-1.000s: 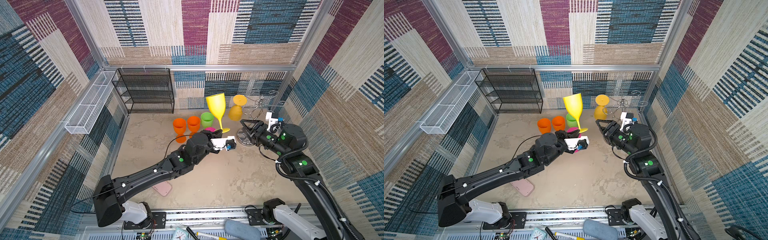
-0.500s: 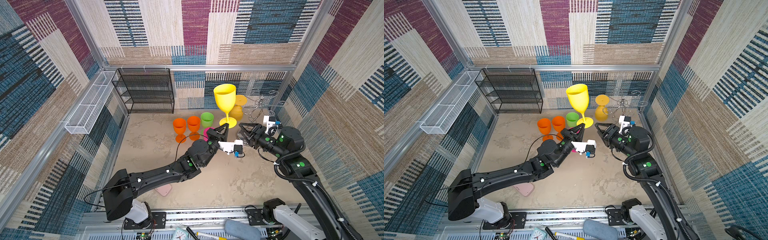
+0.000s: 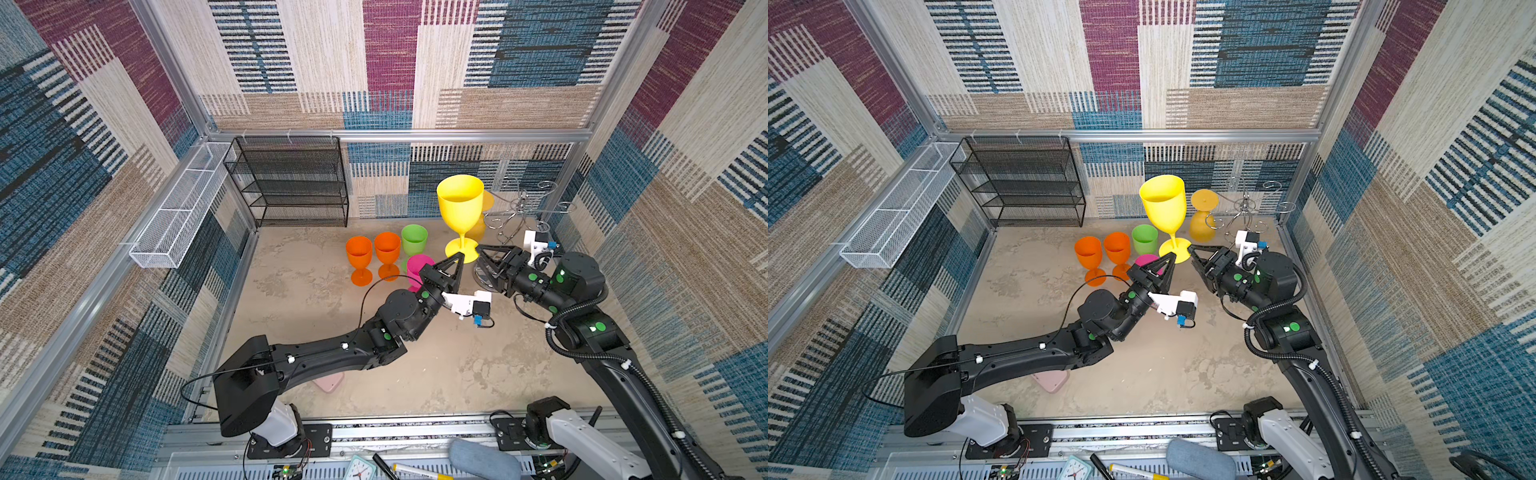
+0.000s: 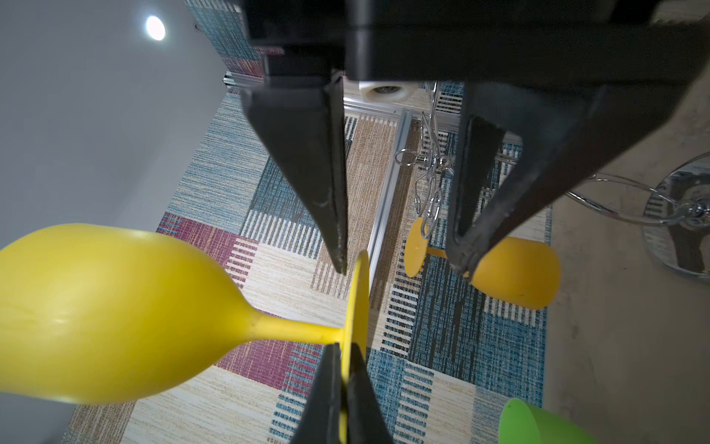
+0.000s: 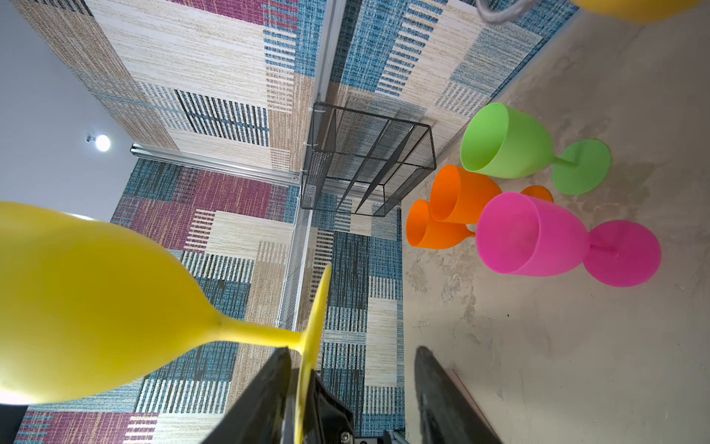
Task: Take the wine glass off the wine glass rack
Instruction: Pick up the wine glass from the wine glass rack.
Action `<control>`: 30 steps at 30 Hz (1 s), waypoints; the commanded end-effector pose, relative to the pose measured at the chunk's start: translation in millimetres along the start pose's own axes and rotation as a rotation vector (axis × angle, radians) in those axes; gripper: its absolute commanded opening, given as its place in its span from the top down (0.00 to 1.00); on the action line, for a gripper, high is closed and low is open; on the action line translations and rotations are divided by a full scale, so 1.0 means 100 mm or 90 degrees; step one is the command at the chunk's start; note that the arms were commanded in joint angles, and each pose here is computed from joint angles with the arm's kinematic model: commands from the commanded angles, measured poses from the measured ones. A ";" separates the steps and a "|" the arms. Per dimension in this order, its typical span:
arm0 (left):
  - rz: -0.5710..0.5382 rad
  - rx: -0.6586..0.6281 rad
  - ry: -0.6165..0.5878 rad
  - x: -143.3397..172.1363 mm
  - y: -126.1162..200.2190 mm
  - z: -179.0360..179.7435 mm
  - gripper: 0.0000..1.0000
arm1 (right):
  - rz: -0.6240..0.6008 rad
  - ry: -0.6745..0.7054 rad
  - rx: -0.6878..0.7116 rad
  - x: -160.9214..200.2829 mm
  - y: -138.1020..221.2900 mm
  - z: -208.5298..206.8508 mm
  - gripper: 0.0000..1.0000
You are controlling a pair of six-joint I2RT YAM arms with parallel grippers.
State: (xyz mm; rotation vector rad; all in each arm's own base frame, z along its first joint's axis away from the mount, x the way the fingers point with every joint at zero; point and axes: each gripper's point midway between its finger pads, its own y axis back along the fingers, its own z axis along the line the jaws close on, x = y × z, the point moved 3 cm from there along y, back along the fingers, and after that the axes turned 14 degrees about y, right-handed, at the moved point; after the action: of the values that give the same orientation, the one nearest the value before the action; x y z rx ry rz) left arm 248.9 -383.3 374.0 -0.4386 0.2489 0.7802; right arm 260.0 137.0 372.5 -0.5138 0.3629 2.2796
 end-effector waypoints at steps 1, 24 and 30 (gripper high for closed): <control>-0.031 -0.040 0.008 -0.10 0.02 0.11 1.00 | -0.004 0.006 -0.024 -0.02 -0.01 0.07 0.51; -0.039 -0.044 0.094 -0.18 0.15 0.26 0.89 | -0.027 0.022 -0.035 -0.04 0.05 0.12 1.00; -0.001 -0.043 0.167 -0.11 0.25 0.48 0.68 | -0.037 0.026 -0.050 -0.04 0.07 0.14 1.00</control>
State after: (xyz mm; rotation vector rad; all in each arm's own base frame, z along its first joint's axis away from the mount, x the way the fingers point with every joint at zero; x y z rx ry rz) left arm 225.9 -371.7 384.9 -0.4606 0.3658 0.7216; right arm 249.9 139.7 393.0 -0.6059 0.2464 2.2734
